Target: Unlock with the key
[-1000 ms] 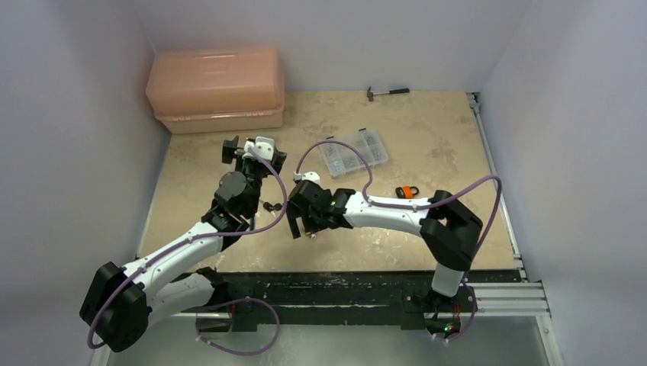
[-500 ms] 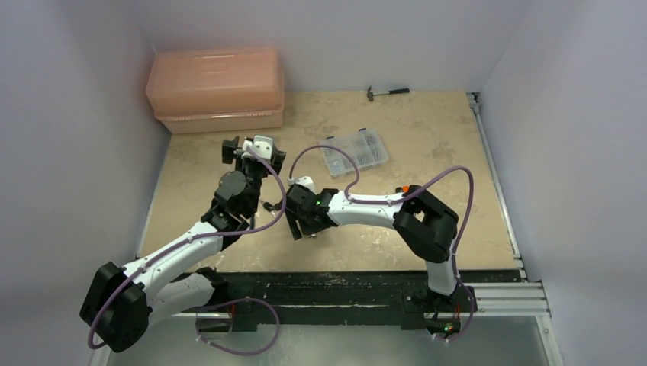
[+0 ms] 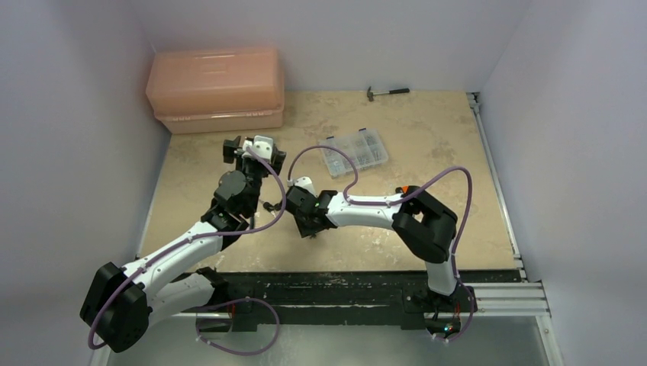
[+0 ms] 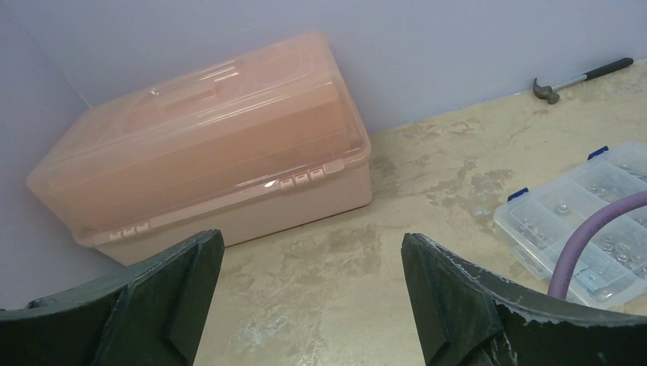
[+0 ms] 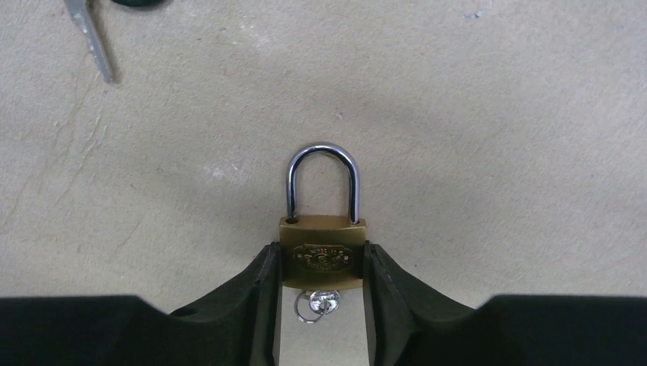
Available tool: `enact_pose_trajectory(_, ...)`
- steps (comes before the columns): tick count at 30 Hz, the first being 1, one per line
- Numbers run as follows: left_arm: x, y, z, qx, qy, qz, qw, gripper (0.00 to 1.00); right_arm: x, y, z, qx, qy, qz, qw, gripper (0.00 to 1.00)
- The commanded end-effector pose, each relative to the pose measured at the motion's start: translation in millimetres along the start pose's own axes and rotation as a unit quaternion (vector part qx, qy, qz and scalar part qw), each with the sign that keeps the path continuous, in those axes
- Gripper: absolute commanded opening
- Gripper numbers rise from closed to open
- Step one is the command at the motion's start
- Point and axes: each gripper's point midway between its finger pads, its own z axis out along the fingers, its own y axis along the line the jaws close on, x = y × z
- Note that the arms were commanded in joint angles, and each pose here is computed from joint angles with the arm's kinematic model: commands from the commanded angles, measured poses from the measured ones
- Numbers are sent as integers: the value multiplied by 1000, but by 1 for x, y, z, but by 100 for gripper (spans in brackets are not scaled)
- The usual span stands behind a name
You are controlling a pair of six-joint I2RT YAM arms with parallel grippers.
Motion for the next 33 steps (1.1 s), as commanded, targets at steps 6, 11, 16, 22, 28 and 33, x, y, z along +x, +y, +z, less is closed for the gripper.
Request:
enact_pose_trajectory(6,-32,-12,3,42,-52,-43,997,90,-1,-11,-14,-18,-45,-18,999,14)
enact_pose_trajectory(11,-40,-28,0,88,-72,-65,991,87,-16,-15,-48,-58,-107,-12,992,6)
enact_pose_trajectory(16,-50,-47,-5,141,-94,-85,982,83,-30,-25,-95,-107,-186,-5,977,0)
enact_pose_trajectory(22,-72,-81,-26,253,-147,-102,951,77,-39,-44,-149,-151,-272,10,950,0)
enact_pose_trajectory(28,-96,-122,-68,401,-209,-121,884,69,-42,-68,-203,-189,-356,28,915,0)
enact_pose_trajectory(33,-106,-144,-97,494,-224,-151,826,68,-42,-82,-224,-194,-390,34,900,0)
